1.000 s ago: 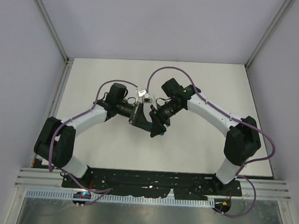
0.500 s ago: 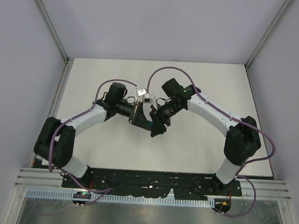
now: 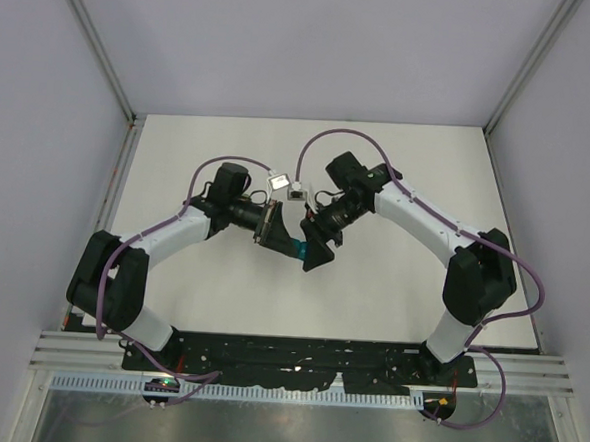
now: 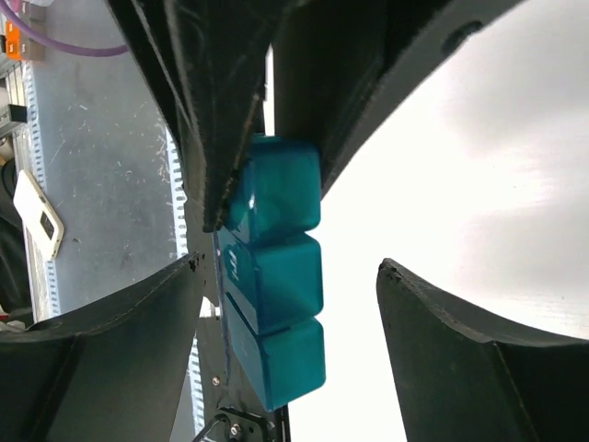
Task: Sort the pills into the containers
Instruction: Close the pill container at the center of the board.
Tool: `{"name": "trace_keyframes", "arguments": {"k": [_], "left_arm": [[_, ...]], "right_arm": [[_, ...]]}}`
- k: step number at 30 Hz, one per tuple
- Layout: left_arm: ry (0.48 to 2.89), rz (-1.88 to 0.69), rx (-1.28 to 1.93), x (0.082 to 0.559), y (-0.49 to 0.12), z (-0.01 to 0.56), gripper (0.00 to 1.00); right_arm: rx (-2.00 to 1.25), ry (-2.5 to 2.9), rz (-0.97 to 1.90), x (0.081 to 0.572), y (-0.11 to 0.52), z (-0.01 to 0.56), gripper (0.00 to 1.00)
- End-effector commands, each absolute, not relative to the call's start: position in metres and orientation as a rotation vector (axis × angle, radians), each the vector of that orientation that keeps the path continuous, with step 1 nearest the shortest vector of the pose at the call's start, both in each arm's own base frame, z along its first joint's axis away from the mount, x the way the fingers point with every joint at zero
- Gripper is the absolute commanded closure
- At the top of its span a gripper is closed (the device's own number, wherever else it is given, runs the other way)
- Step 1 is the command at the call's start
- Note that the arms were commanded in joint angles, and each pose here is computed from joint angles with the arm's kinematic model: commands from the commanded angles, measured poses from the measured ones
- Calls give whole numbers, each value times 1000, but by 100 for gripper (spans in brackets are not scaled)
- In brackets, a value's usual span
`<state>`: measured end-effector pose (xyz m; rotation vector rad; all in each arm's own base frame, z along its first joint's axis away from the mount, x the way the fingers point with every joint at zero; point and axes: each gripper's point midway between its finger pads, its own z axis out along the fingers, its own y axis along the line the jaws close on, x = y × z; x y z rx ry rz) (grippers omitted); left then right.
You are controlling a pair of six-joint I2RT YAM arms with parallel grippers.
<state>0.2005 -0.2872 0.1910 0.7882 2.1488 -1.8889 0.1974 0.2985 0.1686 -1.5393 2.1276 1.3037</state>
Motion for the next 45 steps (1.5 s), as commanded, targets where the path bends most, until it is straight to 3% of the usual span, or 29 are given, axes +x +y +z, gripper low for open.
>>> {"name": "trace_keyframes", "arguments": {"k": [1,7,22,40,45], "left_arm": [[2072,-1888,842,197,-285,207,100],[2095,-1872,815,200,-285,203,100],[2157,-1906,582,221,-281,206,100],[2188,-1969,434,224,-281,218,100],[2185,-1972,436,222,-280,220,100]], "right_arm": [[-1552,2070,1218,204,292,182,18],[-1536,2021,1066,215,284,194,9],[-1545,1876,672,225,278,217,3],[-1533,1788,348,249,290,212,3],[-1537,1786,339,251,290,208,10]]}}
